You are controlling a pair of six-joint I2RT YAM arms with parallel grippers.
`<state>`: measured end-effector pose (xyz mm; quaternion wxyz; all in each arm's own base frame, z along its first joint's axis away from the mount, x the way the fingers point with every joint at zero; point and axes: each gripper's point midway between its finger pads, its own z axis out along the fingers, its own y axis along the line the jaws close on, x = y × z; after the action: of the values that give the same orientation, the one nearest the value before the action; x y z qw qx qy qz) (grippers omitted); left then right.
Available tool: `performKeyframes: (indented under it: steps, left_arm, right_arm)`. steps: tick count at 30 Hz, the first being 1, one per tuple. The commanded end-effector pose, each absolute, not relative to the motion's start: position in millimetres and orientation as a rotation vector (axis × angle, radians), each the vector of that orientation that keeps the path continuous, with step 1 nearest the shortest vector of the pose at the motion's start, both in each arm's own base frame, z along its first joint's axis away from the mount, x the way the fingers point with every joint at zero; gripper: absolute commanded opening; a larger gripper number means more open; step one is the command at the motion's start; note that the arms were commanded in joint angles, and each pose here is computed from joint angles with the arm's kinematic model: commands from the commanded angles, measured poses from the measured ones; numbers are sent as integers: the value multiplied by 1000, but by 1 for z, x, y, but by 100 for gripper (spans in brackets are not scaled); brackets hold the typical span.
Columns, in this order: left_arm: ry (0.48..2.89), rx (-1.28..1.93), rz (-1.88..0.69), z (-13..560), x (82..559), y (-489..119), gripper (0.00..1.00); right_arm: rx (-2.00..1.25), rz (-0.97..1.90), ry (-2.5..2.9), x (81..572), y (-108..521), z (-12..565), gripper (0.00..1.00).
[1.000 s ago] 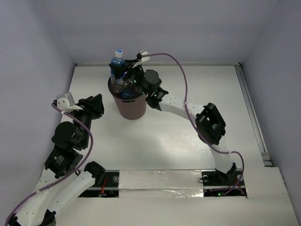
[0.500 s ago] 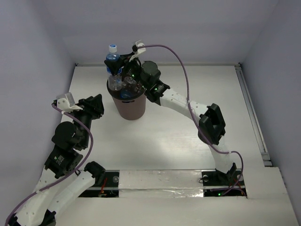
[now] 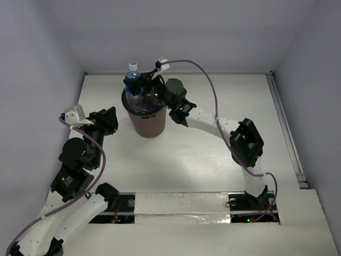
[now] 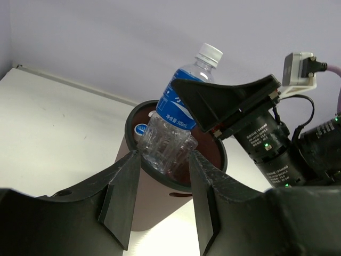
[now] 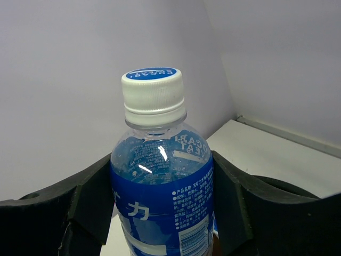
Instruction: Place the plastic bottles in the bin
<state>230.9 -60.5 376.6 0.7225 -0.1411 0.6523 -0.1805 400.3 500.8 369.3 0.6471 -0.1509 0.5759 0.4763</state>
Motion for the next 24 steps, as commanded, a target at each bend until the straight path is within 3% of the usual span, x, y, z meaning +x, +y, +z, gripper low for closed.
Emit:
performKeyframes:
  steps: [1, 7, 24]
  left_arm:
    - [1417, -301, -418, 381, 232, -63, 38]
    - [1426, -297, -419, 380, 234, -66, 38]
    - [1428, -284, -431, 383, 236, -70, 39]
  right_arm:
    - [-340, 1124, 1296, 391, 501, 364, 59]
    - [-327, 1138, 1308, 390, 501, 359, 73]
    - [-217, 1085, 1286, 390, 471, 387, 99]
